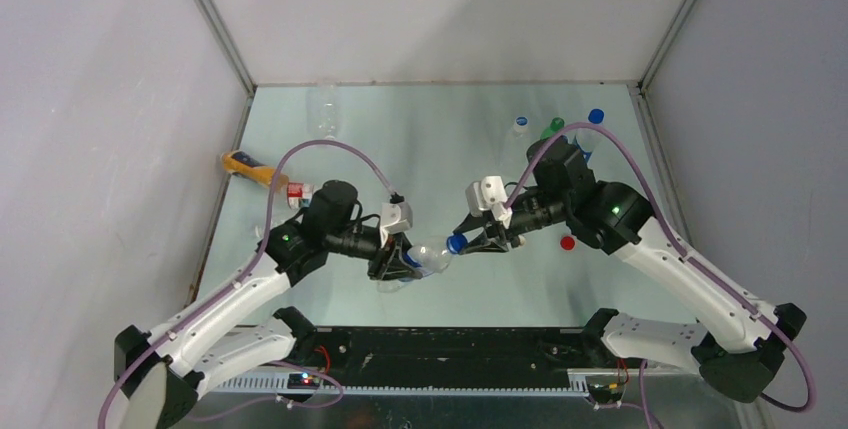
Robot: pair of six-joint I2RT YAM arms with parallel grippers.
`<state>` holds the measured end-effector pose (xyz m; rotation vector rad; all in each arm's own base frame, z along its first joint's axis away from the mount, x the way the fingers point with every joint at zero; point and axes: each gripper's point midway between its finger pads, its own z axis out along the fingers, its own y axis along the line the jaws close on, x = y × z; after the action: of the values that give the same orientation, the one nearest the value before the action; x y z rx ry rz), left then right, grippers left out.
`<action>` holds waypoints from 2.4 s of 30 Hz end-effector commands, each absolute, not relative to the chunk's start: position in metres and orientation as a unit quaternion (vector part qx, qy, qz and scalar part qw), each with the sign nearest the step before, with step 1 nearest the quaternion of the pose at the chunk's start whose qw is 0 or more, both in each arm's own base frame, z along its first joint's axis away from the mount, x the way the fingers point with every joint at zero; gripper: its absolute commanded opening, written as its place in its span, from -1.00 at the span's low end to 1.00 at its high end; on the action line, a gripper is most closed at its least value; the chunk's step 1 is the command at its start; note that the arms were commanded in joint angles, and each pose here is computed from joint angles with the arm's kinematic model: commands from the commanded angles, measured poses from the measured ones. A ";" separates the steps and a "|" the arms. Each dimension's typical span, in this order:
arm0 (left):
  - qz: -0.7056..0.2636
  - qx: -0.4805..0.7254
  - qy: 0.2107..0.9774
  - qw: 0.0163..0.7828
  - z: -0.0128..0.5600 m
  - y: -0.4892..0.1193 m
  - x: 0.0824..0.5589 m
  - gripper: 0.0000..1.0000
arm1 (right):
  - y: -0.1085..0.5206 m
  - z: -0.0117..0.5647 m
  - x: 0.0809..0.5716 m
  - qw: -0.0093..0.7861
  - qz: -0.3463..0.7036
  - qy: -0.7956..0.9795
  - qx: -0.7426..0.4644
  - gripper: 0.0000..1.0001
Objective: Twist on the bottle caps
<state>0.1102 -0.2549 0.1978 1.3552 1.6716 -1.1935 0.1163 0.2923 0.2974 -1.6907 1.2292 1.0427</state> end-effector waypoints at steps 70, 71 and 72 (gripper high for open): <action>-0.297 0.436 0.575 0.626 0.269 -0.268 0.196 -0.62 | 0.325 0.268 0.183 0.315 0.372 0.842 -0.230 -1.00; -0.308 0.445 0.579 0.610 0.266 -0.268 0.188 -0.63 | 0.325 0.270 0.181 0.315 0.377 0.837 -0.241 -1.00; -0.315 0.450 0.573 0.608 0.273 -0.269 0.184 -0.62 | 0.326 0.273 0.180 0.321 0.380 0.829 -0.256 -1.00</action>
<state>0.1949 -0.2403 0.1705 1.1083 1.6192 -0.5691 0.1939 0.3152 0.2751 -0.5496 2.2224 0.9481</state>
